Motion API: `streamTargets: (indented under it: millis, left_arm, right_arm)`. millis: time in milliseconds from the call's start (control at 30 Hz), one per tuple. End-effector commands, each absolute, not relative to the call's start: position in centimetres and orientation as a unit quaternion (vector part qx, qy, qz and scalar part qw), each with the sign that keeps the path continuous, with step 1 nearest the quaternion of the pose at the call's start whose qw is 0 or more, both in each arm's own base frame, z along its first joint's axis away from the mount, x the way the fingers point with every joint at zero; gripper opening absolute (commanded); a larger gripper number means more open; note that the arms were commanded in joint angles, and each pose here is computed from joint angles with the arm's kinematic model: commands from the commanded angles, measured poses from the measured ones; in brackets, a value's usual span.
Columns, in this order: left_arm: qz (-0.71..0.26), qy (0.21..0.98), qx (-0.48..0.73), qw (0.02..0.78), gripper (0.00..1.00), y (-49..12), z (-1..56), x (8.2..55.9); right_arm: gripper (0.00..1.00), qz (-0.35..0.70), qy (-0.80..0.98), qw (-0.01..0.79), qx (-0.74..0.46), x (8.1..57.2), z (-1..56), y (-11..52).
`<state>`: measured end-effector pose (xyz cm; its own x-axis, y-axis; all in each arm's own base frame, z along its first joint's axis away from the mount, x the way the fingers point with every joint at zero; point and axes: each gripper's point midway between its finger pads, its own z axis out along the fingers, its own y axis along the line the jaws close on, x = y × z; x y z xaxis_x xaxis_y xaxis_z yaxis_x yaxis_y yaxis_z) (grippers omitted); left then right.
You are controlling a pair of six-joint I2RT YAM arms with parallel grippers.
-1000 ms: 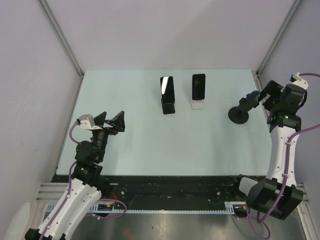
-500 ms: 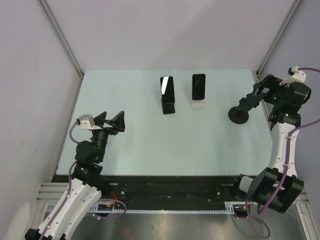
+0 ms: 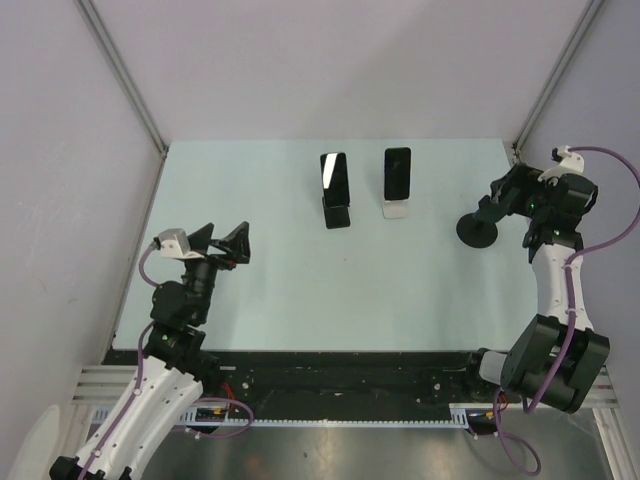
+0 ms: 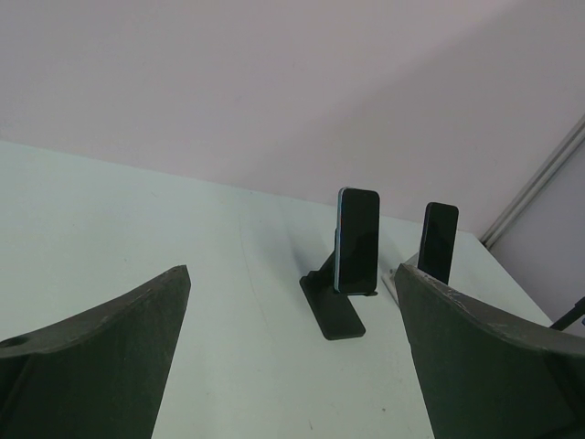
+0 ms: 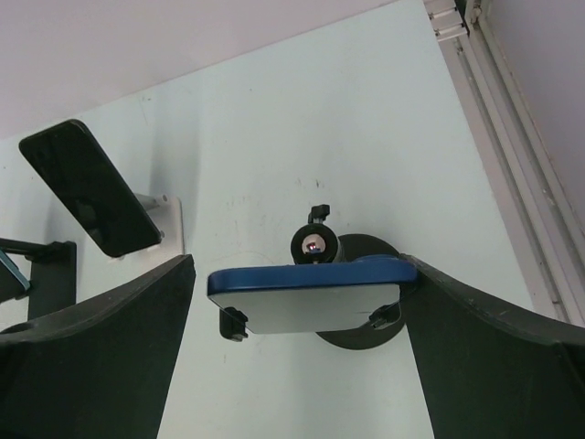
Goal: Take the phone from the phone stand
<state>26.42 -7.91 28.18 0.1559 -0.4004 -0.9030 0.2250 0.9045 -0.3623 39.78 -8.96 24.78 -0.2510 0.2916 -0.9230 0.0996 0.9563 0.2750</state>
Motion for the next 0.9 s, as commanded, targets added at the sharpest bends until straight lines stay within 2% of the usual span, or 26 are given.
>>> streamTargets:
  millis: [0,133,167,233,267,333,367,467,633,867]
  left_arm:
    - [-0.221,0.607,-0.076,0.759,1.0,-8.2,29.0,26.4]
    - [-0.222,0.609,-0.074,0.758,1.0,-8.3,29.0,26.5]
    - [-0.222,0.61,-0.074,0.757,1.0,-8.3,28.9,26.5]
    - [-0.222,0.612,-0.072,0.756,1.0,-8.4,28.8,26.6]
    - [-0.222,0.612,-0.072,0.755,1.0,-8.4,28.8,26.6]
    - [-0.222,0.615,-0.072,0.753,1.0,-8.5,28.6,26.7]
    - [-0.222,0.616,-0.071,0.752,1.0,-8.6,28.5,26.7]
    - [-0.222,0.62,-0.071,0.749,1.0,-8.7,28.3,26.8]
    - [-0.227,0.628,-0.061,0.742,1.0,-9.4,27.9,27.0]
    - [-0.234,0.644,-0.021,0.728,1.0,-11.1,27.1,27.2]
  right_arm:
    - [0.93,0.072,0.771,0.625,0.097,40.4,25.5,-8.9]
    - [0.78,0.074,0.771,0.626,0.086,40.3,25.5,-8.3]
    - [0.7,0.075,0.77,0.628,0.081,40.3,25.7,-8.0]
    - [0.61,0.075,0.766,0.634,0.073,40.1,26.5,-7.3]
    - [0.51,0.076,0.765,0.636,0.069,39.9,26.8,-7.0]
    - [0.4,0.082,0.759,0.643,0.059,39.6,27.8,-5.6]
    - [0.3,0.083,0.758,0.644,0.057,39.4,28.0,-5.1]
    - [0.16,0.091,0.752,0.651,0.048,38.8,29.2,-2.8]
    - [0.01,0.122,0.742,0.658,0.034,37.7,30.9,3.1]
    - [0.0,0.147,0.736,0.661,0.019,34.8,31.8,12.4]
